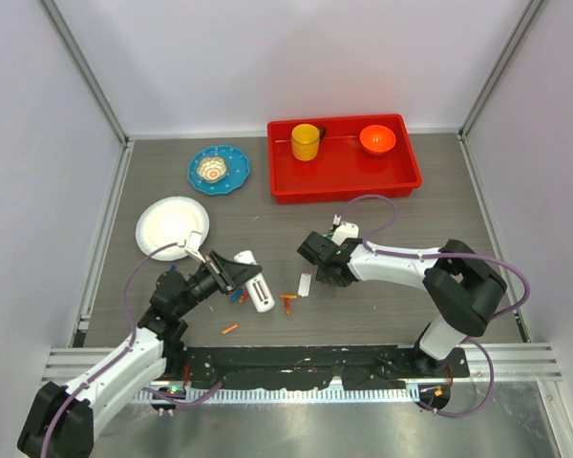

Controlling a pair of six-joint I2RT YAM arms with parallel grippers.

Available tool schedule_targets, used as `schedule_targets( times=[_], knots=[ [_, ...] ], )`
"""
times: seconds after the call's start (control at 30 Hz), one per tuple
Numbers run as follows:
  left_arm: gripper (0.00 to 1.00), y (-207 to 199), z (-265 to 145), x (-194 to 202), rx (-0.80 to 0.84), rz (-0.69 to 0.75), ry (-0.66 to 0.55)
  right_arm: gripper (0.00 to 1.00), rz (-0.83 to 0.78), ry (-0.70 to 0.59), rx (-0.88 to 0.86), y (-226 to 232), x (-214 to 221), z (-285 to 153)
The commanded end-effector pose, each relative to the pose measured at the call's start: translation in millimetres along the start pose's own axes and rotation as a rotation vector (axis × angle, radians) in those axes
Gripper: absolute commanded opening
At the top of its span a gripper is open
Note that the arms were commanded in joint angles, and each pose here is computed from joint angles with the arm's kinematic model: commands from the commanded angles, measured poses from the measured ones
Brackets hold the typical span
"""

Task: Load the batteries into the remote control
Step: Pick up the battery from the center of the board.

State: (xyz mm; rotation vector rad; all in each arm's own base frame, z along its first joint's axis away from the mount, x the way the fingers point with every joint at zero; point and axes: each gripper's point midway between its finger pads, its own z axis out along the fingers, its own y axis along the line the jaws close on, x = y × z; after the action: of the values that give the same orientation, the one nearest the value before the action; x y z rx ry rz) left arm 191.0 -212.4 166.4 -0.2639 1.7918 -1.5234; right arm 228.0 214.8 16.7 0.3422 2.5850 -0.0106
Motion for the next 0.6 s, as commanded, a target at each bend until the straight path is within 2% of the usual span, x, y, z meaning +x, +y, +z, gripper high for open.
schedule_targets(
  times=[0.0,0.37,0.57],
  knots=[
    [0.00,7,-3,4,0.005,0.011,-0.009,0.40,-0.009,0.011,0.001,3,10,-1],
    [0.00,7,-3,4,0.004,0.013,-0.011,0.40,-0.028,0.021,0.013,2,18,-2],
    [0.00,7,-3,4,0.004,0.012,-0.009,0.35,-0.021,0.030,0.022,0,20,0]
  ],
)
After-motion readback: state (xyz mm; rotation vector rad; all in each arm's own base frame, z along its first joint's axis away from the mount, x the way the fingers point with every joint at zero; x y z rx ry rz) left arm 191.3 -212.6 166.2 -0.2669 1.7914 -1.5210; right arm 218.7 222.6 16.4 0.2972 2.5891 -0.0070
